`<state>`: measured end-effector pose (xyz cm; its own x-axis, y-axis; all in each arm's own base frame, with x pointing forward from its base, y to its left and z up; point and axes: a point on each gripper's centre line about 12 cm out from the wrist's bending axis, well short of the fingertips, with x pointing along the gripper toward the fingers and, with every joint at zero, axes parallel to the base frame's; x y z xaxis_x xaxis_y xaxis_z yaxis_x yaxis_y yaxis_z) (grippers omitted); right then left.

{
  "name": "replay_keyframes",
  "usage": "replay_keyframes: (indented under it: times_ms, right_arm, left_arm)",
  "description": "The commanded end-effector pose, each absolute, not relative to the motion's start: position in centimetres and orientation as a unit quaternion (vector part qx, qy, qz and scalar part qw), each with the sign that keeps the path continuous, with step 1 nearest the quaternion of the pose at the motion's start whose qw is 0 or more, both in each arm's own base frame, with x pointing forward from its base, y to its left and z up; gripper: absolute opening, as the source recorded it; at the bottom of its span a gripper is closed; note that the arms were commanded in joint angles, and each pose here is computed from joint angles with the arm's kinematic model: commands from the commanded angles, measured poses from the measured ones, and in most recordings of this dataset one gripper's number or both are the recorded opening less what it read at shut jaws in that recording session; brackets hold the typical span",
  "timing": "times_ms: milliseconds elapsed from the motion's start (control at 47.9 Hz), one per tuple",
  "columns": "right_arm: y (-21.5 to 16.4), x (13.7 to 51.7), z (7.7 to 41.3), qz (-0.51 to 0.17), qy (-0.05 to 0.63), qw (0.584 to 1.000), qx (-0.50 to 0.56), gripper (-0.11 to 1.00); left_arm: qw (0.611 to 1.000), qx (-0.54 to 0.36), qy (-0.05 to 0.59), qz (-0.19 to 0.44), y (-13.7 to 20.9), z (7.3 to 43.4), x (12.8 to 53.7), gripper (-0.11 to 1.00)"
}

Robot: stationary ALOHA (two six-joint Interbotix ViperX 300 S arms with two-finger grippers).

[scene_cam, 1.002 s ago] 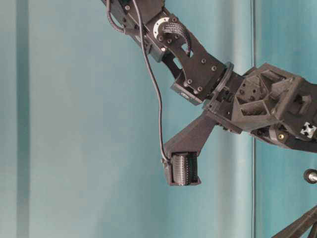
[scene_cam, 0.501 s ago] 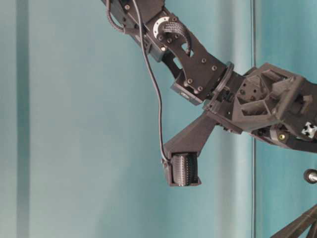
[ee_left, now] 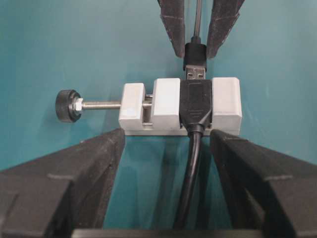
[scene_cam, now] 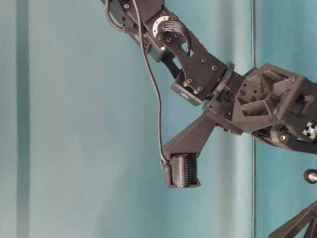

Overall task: Insert the USB cable into the female connector supported by the left arm.
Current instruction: 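Align the plug with the socket and push it in with right gripper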

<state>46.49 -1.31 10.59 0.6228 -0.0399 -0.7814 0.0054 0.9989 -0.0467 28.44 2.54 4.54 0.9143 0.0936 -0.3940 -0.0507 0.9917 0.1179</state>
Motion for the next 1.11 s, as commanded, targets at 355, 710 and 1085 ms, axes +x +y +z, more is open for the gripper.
replay_keyframes:
  times_ms: [355,710,1085]
  right_arm:
    - [-1.40,47.39,13.47,-0.014,0.400,0.916,-0.020,0.22]
    - [-1.40,47.44,13.53,-0.014,0.399,0.917,-0.020,0.22]
    - [-1.75,47.27,13.32,-0.031,0.399,0.916,0.013,0.22]
  left_arm:
    - [0.978,0.059,0.196,0.038,2.69,4.95,28.91,0.75]
    - [0.977,0.070,0.196,0.036,2.69,4.98,29.00,0.75]
    - [0.975,0.087,0.201,0.032,2.71,4.92,29.28,0.75]
